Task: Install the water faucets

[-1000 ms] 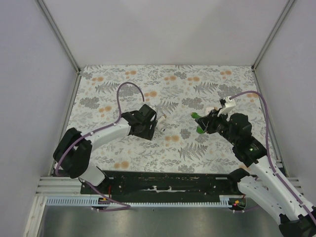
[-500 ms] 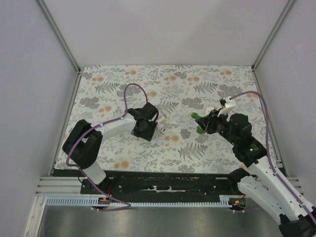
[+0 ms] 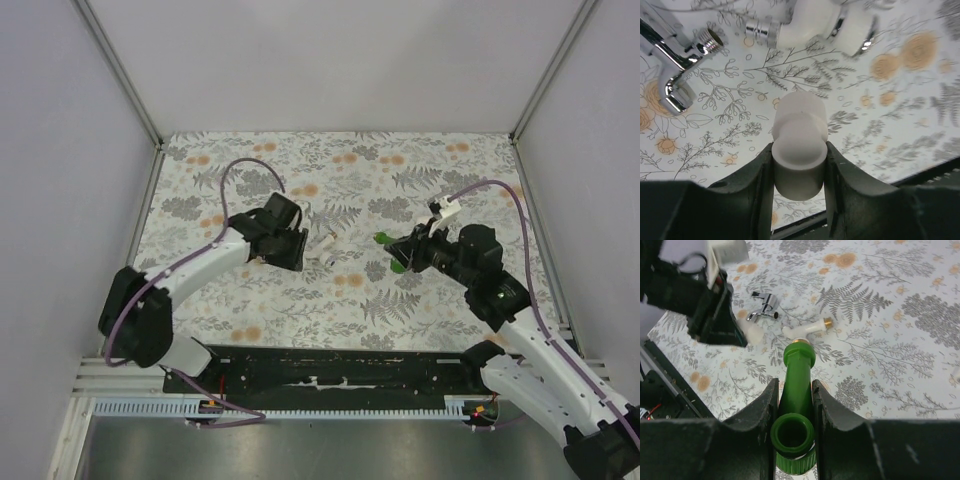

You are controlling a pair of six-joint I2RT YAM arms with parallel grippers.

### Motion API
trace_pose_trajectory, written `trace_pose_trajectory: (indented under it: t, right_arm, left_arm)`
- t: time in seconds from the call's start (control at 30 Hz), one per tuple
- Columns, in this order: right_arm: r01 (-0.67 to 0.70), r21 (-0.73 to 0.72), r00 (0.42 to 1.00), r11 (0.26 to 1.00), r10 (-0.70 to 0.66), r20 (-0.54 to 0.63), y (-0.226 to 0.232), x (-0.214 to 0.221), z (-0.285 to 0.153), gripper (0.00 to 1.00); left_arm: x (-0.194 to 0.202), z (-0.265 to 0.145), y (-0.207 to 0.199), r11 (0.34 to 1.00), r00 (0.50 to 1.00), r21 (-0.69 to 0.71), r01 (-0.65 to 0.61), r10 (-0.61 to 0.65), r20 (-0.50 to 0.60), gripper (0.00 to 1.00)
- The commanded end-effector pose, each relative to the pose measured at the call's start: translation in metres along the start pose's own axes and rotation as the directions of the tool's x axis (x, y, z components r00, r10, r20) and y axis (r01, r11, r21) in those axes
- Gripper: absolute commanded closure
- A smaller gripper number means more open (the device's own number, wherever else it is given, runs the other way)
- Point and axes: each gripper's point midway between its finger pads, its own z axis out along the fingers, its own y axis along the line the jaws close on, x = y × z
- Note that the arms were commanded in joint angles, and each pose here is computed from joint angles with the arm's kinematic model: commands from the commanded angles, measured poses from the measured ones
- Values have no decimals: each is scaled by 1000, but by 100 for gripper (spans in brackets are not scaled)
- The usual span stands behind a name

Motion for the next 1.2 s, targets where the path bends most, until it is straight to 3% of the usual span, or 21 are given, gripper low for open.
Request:
trace_pose_trajectory:
  t: [0.0, 0.17, 0.37, 0.5, 0.63, 0.73, 0.97, 1.17]
  right_arm:
    - [149, -189, 984, 971, -127, 123, 37, -41, 4, 100]
    - [284, -303, 947, 910, -217, 235, 61, -65, 8, 100]
    - [373, -469, 925, 801, -278, 261, 95, -81, 7, 100]
    - [468, -503, 876, 727, -304, 376, 111, -98, 2, 100]
    - [561, -542, 827, 625, -401, 394, 121, -102, -1, 100]
    - [643, -508, 765, 573, -437, 474, 125, -110, -2, 100]
    - [816, -397, 574, 419, -517, 635, 131, -121, -5, 100]
    - [865, -356, 500, 354, -544, 674, 135, -132, -4, 100]
  left_arm:
    - [-58, -74, -26, 949, 956, 313, 27, -116, 270, 87]
    - [-79, -141, -47, 822, 885, 569, -32, -241, 398, 96]
    - [-88, -203, -70, 606, 830, 784, -133, -364, 422, 98]
    - [-90, -229, -80, 497, 820, 848, -184, -398, 412, 98]
    - [-95, -251, -85, 419, 802, 886, -198, -451, 393, 98]
    - [-98, -259, -83, 392, 791, 902, -182, -487, 371, 98]
    - [-99, -274, -89, 307, 818, 941, -143, -498, 287, 98]
    - [-100, -281, -92, 286, 841, 954, -89, -492, 226, 98]
